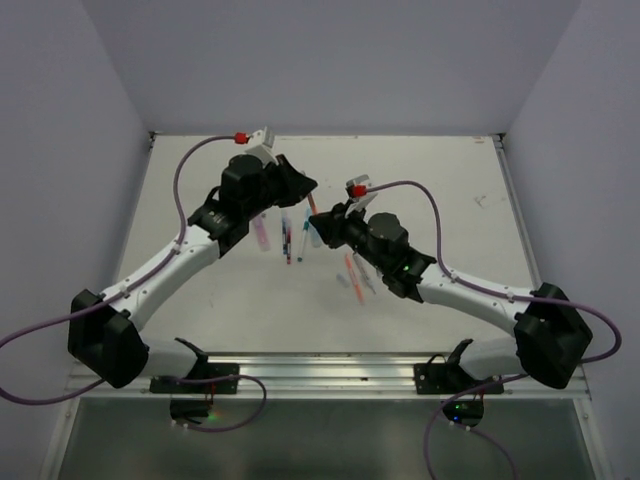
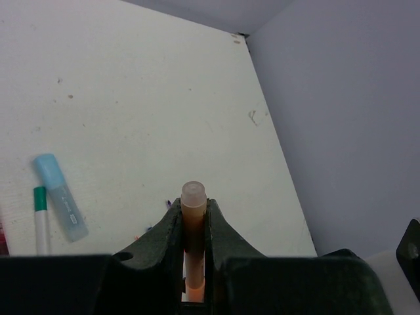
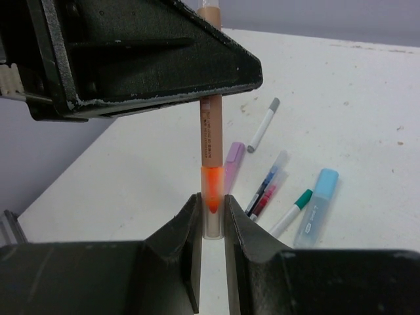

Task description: Open the pen caps

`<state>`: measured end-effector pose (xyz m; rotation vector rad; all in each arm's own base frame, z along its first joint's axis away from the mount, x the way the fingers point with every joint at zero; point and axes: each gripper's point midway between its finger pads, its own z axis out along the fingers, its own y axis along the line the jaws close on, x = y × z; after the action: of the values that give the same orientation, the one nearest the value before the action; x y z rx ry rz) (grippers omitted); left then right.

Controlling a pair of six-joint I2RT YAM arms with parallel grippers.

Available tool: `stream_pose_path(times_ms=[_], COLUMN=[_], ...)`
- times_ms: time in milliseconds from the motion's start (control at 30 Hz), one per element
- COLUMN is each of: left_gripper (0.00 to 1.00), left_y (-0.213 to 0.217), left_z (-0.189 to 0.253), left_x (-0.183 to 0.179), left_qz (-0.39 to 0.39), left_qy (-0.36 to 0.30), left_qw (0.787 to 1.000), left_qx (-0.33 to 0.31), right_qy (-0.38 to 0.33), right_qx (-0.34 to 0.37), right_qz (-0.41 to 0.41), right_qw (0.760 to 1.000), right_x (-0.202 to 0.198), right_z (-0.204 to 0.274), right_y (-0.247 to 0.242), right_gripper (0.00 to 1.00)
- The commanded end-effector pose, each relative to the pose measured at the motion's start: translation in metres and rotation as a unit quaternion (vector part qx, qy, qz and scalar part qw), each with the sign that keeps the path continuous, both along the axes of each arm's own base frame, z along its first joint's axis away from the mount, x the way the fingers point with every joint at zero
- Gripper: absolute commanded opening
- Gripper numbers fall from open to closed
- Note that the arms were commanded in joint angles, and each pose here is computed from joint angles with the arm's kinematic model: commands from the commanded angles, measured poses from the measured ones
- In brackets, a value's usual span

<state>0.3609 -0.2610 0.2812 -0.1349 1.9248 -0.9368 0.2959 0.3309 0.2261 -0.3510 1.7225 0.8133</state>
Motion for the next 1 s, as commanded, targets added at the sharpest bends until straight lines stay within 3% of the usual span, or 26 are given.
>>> stream_pose_path(times_ms=[0,267,400,567,700,967], left_gripper=[0.00,0.00,0.00,0.00,0.00,0.00], left_y=[0.072,0.107,0.106,0.092,0.079,0.064], left_z=[0.201,0.256,0.243,0.186,0.105,-0.014], left_x=[0.039,0.037,0.038,0.046,0.047,0.020], left_qz=[0.154,0.196,0.187,0.156,0.124,0.065], left_qy=[-0.257,-0.304,-0.290,-0.229,-0.143,-0.028], left_qw=[0.947,0.923,0.931,0.958,0.981,0.998], left_qx=[-0.118,-0.131,-0.116,-0.076,-0.034,-0.006], right_qy=[0.163,0.176,0.159,0.150,0.159,0.197], right_qx=[-0.158,-0.161,-0.157,-0.178,-0.217,-0.253], right_qz=[0.037,0.044,0.037,0.004,-0.027,-0.071], right_qw=[0.973,0.970,0.974,0.973,0.963,0.945], right_x=[-0.057,-0.069,-0.065,-0.052,-0.042,-0.020], right_z=[-0.137,-0.151,-0.133,-0.122,-0.130,-0.152], right_y=[-0.033,-0.042,-0.043,-0.050,-0.058,-0.066], right_gripper=[0.00,0.00,0.00,0.00,0.00,0.02])
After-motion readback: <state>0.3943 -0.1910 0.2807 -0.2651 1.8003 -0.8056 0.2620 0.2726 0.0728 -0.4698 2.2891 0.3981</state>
